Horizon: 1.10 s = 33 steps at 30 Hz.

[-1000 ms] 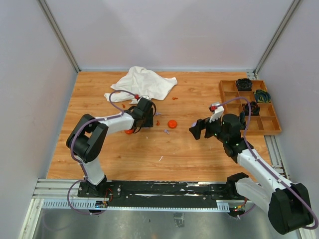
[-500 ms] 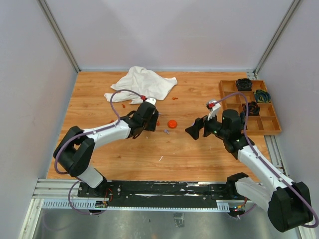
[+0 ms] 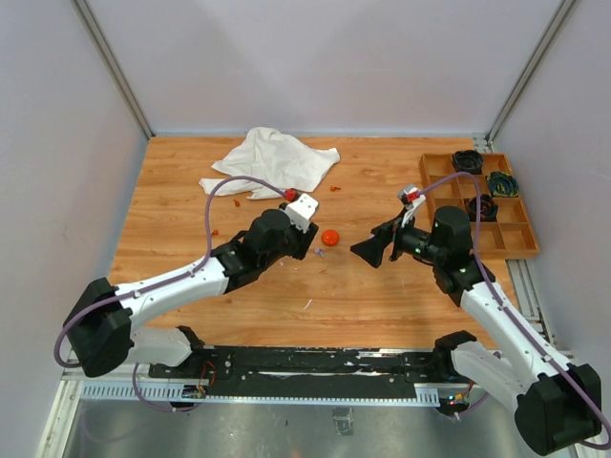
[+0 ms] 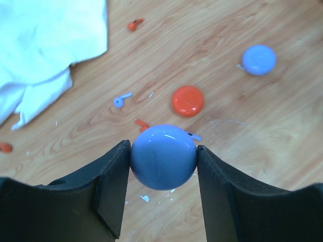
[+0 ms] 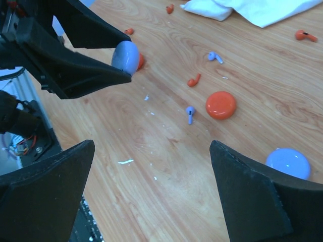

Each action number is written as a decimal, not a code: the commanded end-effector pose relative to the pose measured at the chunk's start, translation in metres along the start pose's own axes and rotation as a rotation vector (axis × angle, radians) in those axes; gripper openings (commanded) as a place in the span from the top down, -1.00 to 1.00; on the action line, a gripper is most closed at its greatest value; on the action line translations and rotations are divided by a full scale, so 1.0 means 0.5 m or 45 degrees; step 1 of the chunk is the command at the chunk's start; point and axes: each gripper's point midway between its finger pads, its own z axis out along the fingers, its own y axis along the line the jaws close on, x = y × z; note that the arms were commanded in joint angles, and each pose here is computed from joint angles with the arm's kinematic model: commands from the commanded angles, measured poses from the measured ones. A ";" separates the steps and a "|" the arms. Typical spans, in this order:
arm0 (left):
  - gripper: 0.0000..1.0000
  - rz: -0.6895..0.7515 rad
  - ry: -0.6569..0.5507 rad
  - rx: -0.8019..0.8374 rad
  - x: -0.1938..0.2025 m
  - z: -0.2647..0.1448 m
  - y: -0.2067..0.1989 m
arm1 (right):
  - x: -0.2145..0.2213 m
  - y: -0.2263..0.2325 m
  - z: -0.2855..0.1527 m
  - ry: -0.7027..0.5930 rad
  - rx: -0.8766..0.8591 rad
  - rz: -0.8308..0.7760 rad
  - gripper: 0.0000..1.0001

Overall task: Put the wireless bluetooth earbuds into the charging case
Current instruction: Pick up the charging case at the center of the board.

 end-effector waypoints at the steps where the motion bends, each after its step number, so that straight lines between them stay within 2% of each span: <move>1: -0.01 0.186 -0.219 0.117 -0.072 -0.031 -0.043 | -0.053 0.075 -0.013 -0.004 -0.168 -0.097 -0.97; 7: 0.02 0.399 -0.429 0.290 -0.115 -0.079 -0.100 | -0.066 0.101 -0.005 -0.023 -0.256 -0.093 -0.99; 17: 0.03 0.835 -0.678 0.443 -0.128 -0.138 -0.160 | -0.070 0.144 0.037 -0.008 -0.313 -0.042 -0.77; 26: 0.03 0.974 -0.752 0.396 -0.152 -0.154 -0.170 | -0.070 0.176 0.050 0.010 -0.363 -0.017 -0.45; 33: 0.05 1.020 -0.774 0.375 -0.167 -0.159 -0.179 | -0.051 0.187 0.066 0.026 -0.381 -0.020 -0.31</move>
